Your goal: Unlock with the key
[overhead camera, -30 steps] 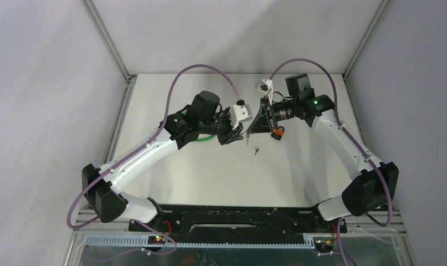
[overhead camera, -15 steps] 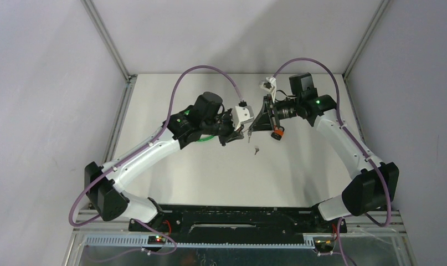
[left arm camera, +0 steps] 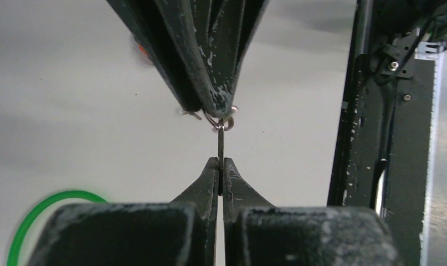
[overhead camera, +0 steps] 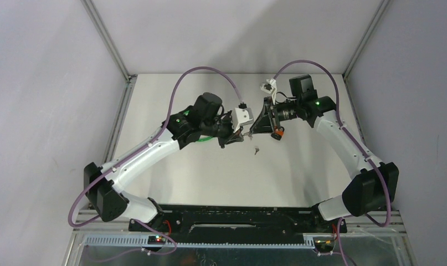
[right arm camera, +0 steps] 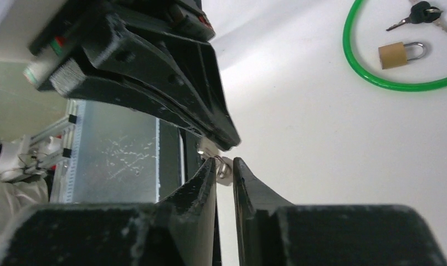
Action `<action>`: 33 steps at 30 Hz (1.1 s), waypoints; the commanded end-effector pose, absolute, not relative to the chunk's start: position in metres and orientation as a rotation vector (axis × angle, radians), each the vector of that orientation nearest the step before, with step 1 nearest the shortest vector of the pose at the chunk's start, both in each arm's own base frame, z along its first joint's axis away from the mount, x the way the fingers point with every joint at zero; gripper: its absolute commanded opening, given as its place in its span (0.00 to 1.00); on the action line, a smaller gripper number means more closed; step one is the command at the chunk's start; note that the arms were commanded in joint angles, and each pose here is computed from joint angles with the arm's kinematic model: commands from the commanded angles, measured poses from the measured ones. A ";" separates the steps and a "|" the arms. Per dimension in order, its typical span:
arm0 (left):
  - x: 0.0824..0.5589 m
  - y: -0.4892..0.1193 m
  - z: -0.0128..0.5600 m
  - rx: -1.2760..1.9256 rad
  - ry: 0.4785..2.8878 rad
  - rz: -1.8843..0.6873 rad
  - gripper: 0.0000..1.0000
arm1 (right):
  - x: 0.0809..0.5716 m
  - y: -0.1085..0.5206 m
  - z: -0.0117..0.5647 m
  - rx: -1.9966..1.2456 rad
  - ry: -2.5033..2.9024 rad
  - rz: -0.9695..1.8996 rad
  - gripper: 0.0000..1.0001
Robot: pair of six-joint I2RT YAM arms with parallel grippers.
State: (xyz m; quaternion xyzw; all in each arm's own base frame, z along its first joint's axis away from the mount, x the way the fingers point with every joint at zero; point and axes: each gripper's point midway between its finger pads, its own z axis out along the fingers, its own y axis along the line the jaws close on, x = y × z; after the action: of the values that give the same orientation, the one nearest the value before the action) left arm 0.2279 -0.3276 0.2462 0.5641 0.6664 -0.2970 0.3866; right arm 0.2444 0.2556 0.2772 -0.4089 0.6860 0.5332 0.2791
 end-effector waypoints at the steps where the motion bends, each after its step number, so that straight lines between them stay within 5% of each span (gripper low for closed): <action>1: 0.203 -0.325 0.271 1.466 1.594 -0.845 0.00 | 0.239 0.249 0.290 -1.142 1.744 1.374 0.25; 5: 0.195 -0.323 0.272 1.496 1.599 -0.875 0.00 | 0.232 0.249 0.299 -1.172 1.697 1.335 0.50; 10: 0.189 -0.323 0.271 1.522 1.605 -0.909 0.00 | 0.223 0.251 0.311 -1.201 1.643 1.317 0.63; 21: 0.180 -0.327 0.270 1.543 1.611 -0.982 0.00 | 0.211 0.270 0.303 -1.278 1.628 1.336 0.61; 33: 0.179 -0.329 0.272 1.537 1.606 -1.001 0.00 | 0.201 0.280 0.289 -1.348 1.647 1.318 0.46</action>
State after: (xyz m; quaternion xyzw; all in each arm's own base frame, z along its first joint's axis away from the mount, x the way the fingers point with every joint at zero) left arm 0.1810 -0.3227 0.2514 0.5882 0.6402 -0.3712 0.3262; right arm 0.2001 0.2771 0.2930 -0.4982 0.6266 0.5125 0.3106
